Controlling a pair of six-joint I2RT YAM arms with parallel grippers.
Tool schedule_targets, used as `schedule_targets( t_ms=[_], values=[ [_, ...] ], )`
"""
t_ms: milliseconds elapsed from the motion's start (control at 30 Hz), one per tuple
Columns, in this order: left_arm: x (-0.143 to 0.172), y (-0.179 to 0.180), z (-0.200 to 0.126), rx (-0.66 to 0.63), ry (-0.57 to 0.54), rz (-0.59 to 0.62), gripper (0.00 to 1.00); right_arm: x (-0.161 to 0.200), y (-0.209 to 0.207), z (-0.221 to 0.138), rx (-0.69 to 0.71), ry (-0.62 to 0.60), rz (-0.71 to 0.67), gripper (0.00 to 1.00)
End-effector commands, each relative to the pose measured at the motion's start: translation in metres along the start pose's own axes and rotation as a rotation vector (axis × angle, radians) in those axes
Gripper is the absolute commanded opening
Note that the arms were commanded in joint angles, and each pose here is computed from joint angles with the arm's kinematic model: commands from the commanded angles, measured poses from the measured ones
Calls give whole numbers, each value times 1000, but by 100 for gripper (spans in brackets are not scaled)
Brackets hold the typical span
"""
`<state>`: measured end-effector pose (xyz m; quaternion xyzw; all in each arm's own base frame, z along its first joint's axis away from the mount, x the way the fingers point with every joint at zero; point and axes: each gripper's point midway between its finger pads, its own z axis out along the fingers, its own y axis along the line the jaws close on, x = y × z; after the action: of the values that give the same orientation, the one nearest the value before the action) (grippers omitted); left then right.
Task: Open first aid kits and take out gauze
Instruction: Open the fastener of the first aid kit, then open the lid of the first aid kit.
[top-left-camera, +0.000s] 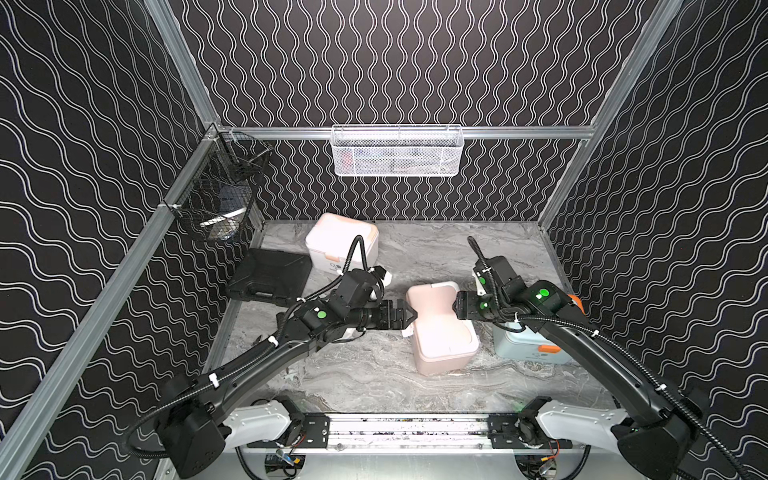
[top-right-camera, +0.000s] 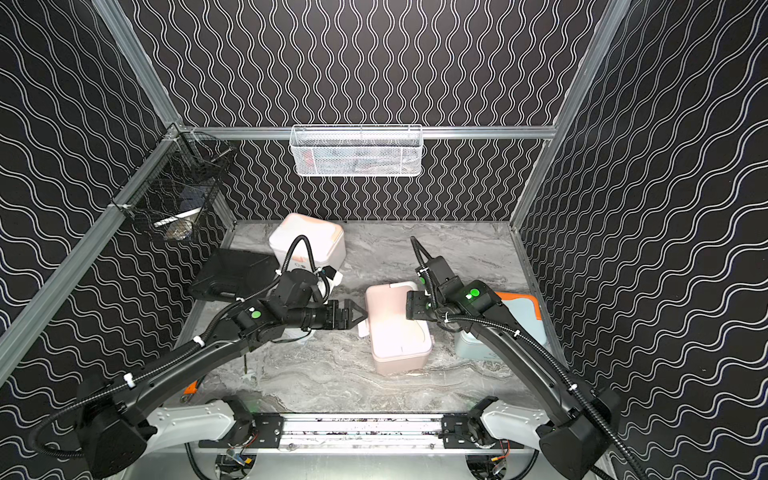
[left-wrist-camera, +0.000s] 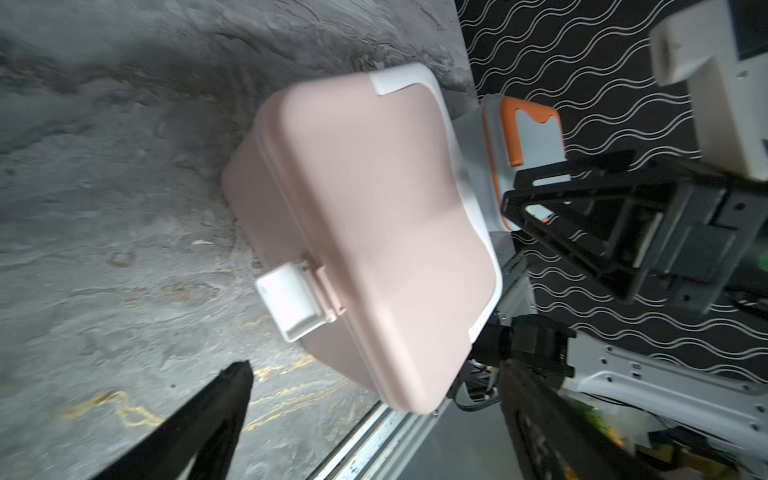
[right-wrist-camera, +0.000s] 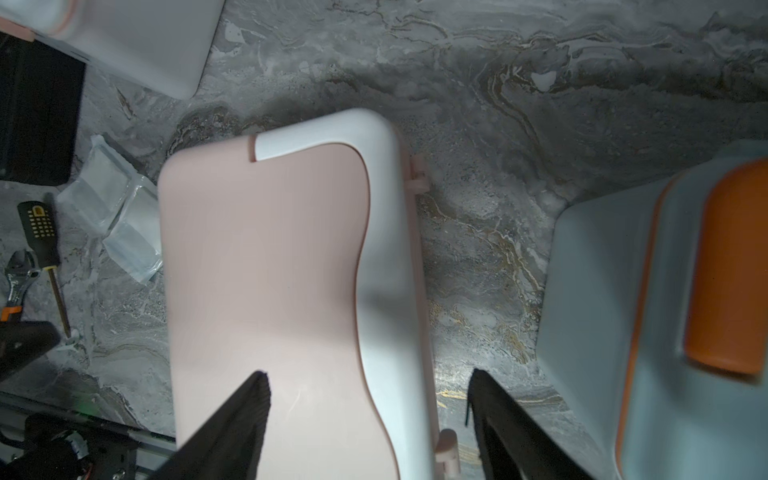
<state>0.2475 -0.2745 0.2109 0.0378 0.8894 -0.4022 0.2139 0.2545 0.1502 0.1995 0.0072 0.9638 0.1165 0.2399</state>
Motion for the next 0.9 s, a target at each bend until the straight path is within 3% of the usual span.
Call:
schedule_targets(
  t_ms=[0, 167, 867],
  values=[
    [-6, -28, 10, 156, 14, -39, 96, -2, 11, 3, -99, 13, 10, 75],
    [-7, -24, 23, 158, 27, -56, 96, 16, 12, 19, -139, 92, 14, 72],
    [2, -3, 44, 112, 63, -80, 97, 27, 27, 29, -222, 156, 20, 69]
  ],
)
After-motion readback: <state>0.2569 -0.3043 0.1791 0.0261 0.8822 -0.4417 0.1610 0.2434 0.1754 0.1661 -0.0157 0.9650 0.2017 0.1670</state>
